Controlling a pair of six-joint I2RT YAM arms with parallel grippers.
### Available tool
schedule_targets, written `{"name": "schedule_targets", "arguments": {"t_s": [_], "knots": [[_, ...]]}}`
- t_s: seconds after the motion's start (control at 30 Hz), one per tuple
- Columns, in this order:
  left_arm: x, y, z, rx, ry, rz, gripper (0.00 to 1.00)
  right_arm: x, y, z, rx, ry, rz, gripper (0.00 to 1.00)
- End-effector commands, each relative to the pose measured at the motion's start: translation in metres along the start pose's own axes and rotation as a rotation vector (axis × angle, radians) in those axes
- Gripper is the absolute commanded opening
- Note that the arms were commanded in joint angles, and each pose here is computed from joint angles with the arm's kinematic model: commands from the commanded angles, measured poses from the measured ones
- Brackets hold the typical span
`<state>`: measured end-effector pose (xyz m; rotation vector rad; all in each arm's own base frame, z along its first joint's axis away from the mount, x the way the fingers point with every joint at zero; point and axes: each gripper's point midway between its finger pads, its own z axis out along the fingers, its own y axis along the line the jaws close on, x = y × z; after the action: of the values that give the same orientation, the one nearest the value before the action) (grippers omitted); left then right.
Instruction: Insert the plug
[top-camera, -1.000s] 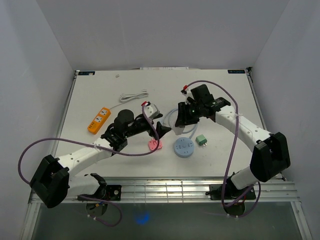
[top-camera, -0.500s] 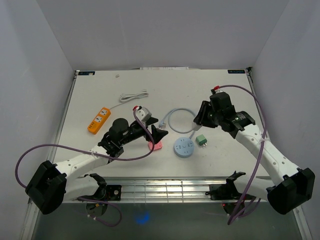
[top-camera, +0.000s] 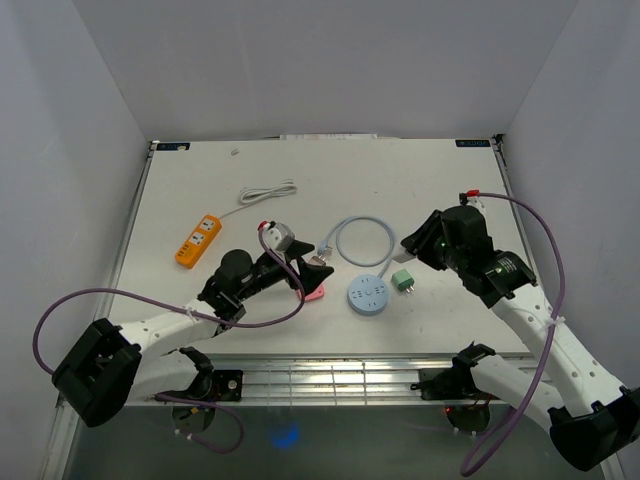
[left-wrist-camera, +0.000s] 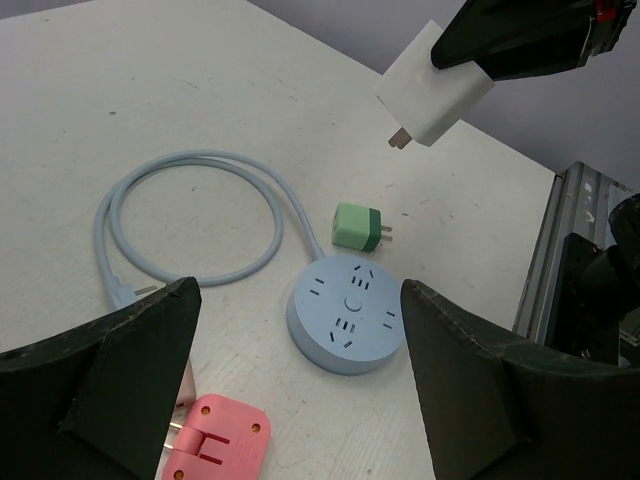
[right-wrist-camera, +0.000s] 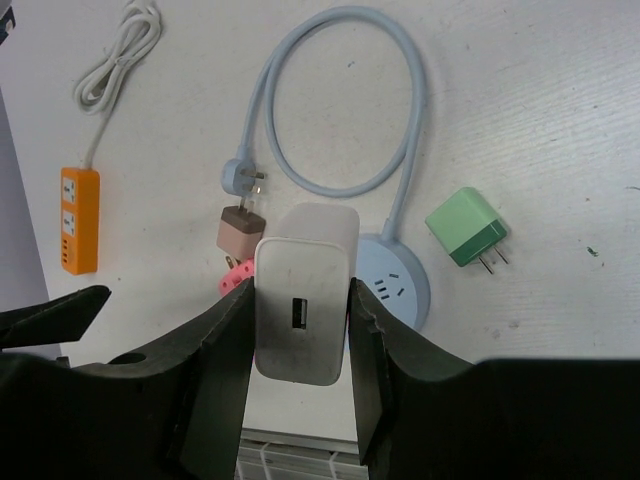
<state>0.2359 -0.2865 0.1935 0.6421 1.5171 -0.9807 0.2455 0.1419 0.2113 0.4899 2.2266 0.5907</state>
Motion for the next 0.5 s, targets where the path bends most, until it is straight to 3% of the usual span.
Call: {"name": "schedule_targets", "arguments": {"t_s": [0.0,0.17,0.33,0.47], "knots": [[-0.008,-0.001,-0.002,-0.001,-0.055,-0.01,0.92,-0.017,0.016,-0.003,-0.065,-0.08,0.077,0.08],[0.002,0.01,-0.005,-0.062,-0.082,-0.055,0.92,-0.007,0.006,0.003,0.009,-0.03,0.14,0.08],[0.028,0.028,-0.01,-0.147,-0.069,-0.079,0.9,-0.002,-0.026,-0.001,0.194,-0.063,0.341,0.08],[0.035,0.04,-0.018,-0.216,-0.072,-0.082,0.9,0.016,-0.04,0.002,0.309,-0.005,0.448,0.08]]}}
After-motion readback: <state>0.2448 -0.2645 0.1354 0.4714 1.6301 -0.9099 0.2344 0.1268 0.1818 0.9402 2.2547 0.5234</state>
